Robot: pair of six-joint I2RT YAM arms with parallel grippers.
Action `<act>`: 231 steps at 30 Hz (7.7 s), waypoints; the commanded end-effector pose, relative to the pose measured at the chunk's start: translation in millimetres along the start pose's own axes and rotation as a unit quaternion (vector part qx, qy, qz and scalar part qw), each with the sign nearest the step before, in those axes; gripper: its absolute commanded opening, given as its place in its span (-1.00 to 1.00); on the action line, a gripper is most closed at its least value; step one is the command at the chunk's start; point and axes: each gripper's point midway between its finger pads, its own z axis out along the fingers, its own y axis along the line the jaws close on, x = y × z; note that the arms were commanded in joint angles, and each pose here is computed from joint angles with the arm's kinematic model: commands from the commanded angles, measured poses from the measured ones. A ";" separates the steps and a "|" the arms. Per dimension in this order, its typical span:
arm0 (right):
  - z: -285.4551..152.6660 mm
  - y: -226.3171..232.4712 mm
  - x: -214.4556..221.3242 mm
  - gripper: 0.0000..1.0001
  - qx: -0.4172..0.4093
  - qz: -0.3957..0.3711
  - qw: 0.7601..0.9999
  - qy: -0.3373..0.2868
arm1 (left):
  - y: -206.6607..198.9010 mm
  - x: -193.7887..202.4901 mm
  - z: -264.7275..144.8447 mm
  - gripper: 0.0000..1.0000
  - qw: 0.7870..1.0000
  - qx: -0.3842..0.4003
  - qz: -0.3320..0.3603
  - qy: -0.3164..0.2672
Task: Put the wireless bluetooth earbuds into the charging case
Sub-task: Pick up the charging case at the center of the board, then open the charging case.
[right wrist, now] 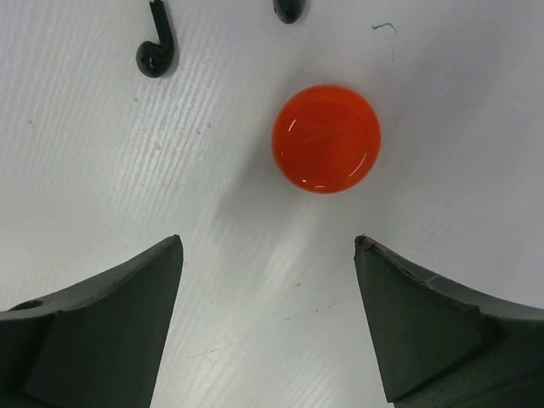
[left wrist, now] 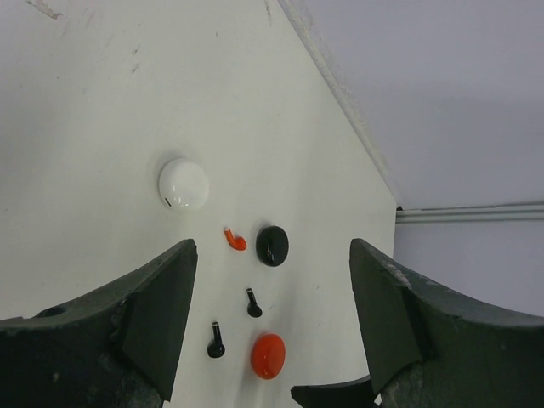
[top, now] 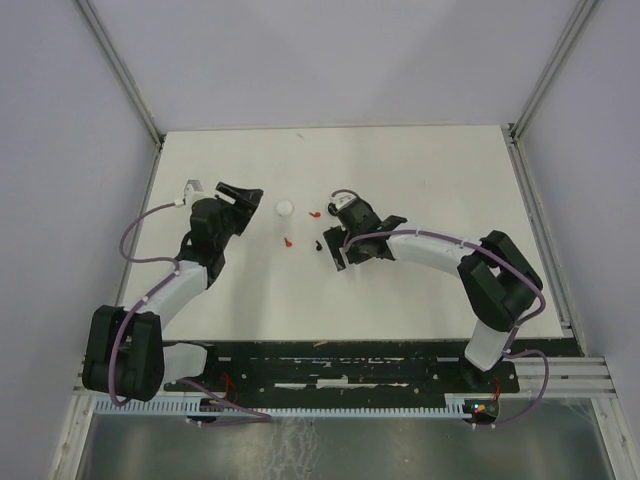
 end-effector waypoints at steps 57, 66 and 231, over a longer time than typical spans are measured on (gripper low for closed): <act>-18.1 -7.2 -80.6 -0.37 -0.115 -0.068 0.978 -0.158 | -56.7 57.1 -28.4 0.46 0.971 0.176 0.005 0.161; -49.3 12.5 -89.6 -0.38 -0.181 -0.106 0.959 -0.191 | -74.7 99.0 -46.2 0.46 0.942 0.249 0.033 0.223; -38.6 -9.4 -105.8 0.97 -0.111 0.006 0.975 -0.194 | -75.0 85.5 -22.2 -0.94 0.918 0.291 -0.215 0.161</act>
